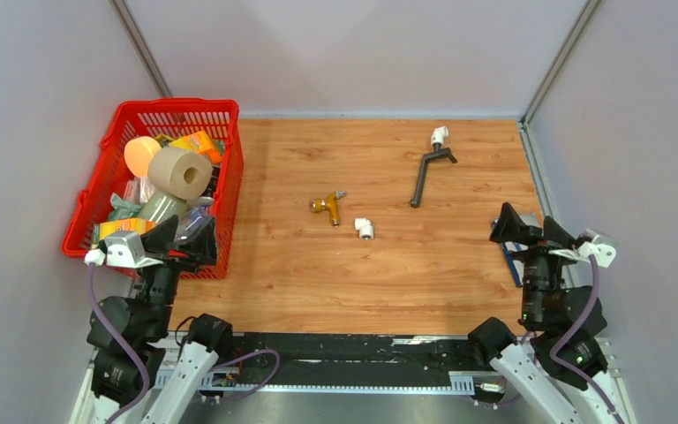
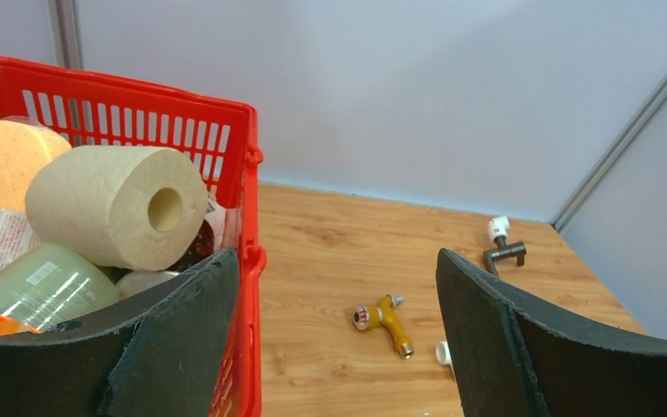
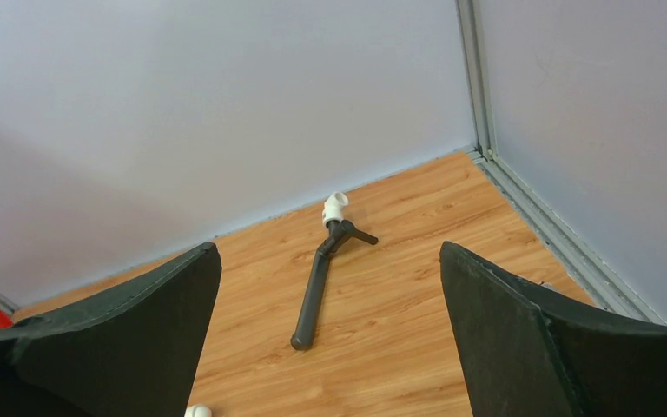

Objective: Install the water faucets

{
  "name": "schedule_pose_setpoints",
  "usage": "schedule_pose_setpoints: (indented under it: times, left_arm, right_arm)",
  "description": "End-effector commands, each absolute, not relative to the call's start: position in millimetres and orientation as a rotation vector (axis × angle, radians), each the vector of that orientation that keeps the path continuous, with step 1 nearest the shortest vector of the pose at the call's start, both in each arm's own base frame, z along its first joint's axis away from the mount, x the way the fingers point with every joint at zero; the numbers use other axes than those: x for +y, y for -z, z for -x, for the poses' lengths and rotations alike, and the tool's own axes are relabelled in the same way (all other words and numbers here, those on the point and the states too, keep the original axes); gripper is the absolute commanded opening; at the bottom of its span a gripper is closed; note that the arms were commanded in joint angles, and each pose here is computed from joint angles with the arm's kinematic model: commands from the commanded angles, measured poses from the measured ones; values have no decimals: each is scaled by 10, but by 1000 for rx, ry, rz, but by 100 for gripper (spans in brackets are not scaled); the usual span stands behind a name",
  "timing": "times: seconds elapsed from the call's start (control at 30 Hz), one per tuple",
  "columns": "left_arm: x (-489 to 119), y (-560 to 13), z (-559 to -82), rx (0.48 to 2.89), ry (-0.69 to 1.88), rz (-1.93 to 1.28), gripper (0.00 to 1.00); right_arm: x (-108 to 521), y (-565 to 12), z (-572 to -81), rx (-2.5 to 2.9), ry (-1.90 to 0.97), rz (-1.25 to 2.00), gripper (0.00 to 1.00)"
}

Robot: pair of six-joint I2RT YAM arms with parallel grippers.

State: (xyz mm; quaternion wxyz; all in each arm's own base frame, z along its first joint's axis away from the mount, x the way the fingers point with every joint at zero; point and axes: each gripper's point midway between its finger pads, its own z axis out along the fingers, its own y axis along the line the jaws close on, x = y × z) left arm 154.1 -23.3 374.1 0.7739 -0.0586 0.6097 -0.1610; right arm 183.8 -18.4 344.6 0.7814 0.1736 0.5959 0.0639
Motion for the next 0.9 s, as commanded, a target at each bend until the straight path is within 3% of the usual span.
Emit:
schedule_pose_setpoints:
  times: [0.0, 0.27, 0.57, 0.73, 0.87]
  left_arm:
    - [-387, -3789, -1654, 1317, 396, 83, 89]
    - [-750, -3661, -2003, 1463, 416, -87, 90]
    - [-1136, -3232, -2426, 1705, 468, -213, 90]
    - [-1304, -2987, -2563, 1764, 535, -219, 90]
    - [-1440, -2666, -2651, 1879, 587, -229, 90]
  right_arm:
    - [45, -3503, -1972, 1329, -181, -297, 100]
    - [774, -3208, -2491, 1594, -265, -118, 100]
    - [1930, -2493, -3027, 1969, -507, 137, 100]
    - [2391, -2022, -3248, 2131, -589, 190, 93]
    - [2753, -1633, -3425, 2225, -586, 227, 81]
